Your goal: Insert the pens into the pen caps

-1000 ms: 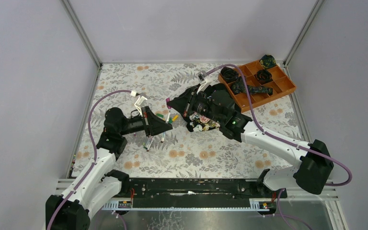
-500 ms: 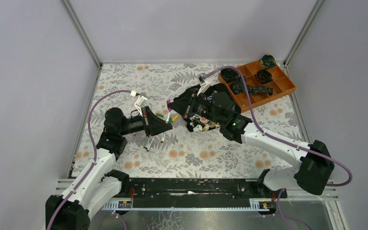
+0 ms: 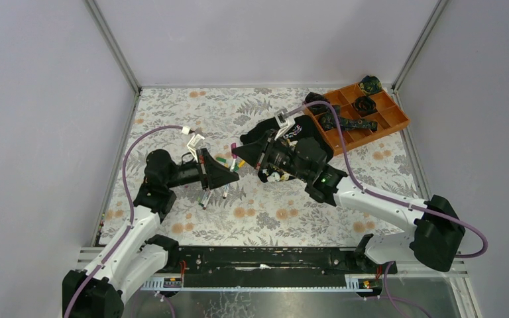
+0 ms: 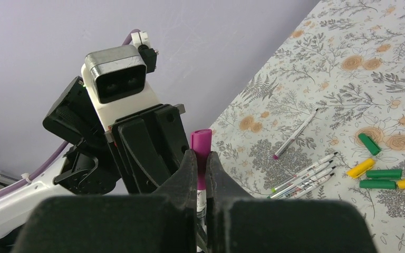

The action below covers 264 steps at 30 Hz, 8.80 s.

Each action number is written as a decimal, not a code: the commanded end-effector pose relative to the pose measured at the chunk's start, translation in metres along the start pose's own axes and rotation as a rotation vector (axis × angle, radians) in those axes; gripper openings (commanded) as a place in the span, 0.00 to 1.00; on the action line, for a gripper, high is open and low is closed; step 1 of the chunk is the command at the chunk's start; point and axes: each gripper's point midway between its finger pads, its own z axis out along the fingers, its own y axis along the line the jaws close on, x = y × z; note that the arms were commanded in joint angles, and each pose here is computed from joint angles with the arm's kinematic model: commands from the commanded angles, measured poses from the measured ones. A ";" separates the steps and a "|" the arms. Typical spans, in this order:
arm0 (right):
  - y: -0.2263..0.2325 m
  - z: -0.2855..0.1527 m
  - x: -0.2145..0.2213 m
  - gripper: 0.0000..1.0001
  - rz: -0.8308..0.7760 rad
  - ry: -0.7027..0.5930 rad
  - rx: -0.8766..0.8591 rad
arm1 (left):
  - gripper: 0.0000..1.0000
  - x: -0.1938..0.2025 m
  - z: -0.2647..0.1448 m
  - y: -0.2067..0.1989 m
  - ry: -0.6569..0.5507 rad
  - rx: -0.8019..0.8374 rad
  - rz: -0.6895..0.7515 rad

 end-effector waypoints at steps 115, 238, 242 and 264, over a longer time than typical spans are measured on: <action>-0.358 -0.265 0.019 0.22 0.215 0.417 1.335 | 0.37 0.069 -0.156 0.298 0.437 -1.477 -0.403; -0.203 0.142 0.162 0.67 -0.010 0.666 0.346 | 0.00 -0.061 -0.140 0.160 -0.361 -1.153 -0.063; -0.215 0.140 0.165 0.68 -0.022 0.673 0.402 | 0.00 -0.061 -0.140 0.160 -0.362 -1.153 -0.060; -0.273 0.145 0.167 0.62 -0.159 0.696 0.621 | 0.00 -0.063 -0.141 0.158 -0.367 -1.153 -0.051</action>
